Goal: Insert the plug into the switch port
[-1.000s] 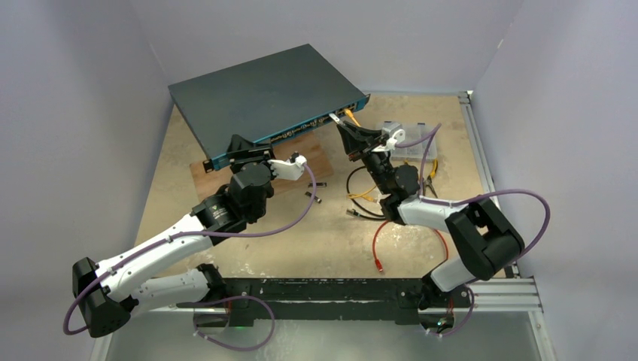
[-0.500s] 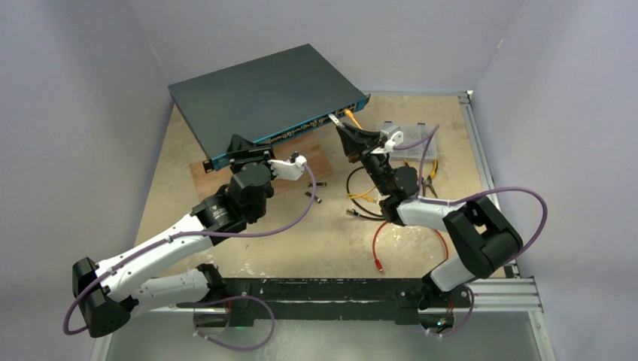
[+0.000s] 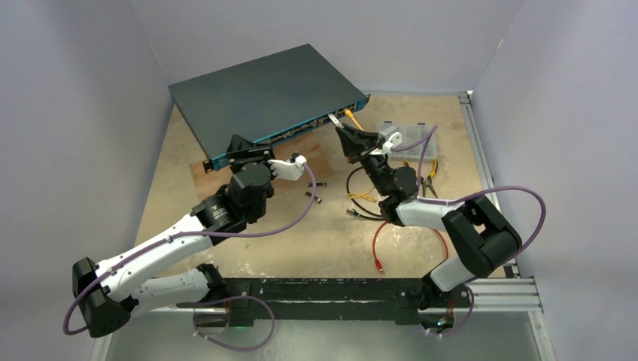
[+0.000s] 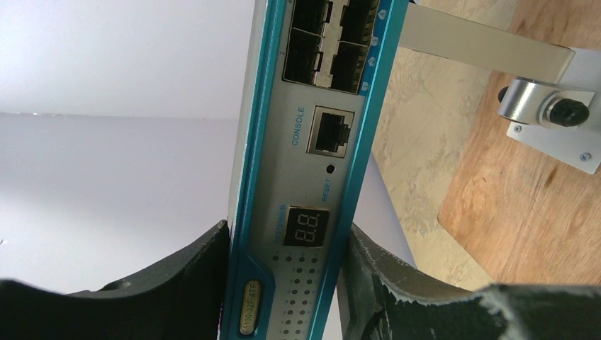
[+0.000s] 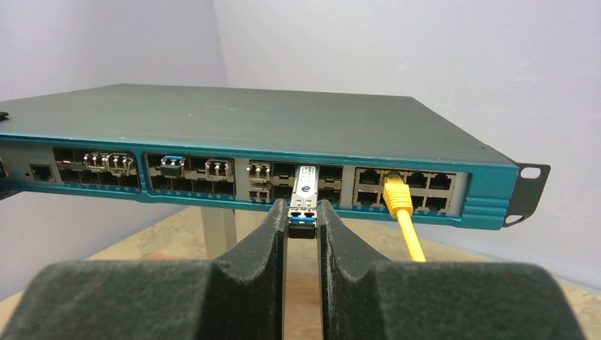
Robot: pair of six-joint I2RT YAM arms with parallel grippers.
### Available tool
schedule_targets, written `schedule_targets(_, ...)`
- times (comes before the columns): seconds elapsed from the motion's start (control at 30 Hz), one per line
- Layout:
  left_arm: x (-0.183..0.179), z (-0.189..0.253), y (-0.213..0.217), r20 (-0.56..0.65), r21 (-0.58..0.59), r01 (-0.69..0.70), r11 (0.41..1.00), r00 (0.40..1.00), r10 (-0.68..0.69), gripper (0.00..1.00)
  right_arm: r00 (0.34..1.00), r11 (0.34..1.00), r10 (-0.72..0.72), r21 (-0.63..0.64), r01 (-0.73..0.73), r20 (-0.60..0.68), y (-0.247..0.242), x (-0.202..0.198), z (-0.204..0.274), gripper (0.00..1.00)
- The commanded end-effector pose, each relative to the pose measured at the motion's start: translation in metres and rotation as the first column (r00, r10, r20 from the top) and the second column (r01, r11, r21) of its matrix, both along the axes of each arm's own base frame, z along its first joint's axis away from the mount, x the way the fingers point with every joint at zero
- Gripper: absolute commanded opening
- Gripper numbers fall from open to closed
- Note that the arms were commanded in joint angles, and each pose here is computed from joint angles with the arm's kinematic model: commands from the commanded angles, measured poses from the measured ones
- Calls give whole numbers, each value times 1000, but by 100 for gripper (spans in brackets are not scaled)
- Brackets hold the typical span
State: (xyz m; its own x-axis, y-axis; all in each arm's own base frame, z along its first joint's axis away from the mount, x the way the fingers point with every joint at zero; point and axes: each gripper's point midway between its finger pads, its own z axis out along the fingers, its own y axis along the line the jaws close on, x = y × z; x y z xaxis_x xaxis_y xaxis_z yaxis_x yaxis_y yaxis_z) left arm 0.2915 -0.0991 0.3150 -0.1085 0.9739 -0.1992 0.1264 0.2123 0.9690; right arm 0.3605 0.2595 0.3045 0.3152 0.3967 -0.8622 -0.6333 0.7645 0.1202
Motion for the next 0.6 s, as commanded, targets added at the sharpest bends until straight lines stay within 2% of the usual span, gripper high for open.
schedule_targets(0.0,-3,1,2,21,-142,-11,990,1000,15,0,999,999,42,-27,-42,24,13,-7,-1,0)
schedule_targets(0.57,-4,1,2,20,-144,-12,989,1000,15,0,999,997,38,-71,-37,11,15,-7,7,0)
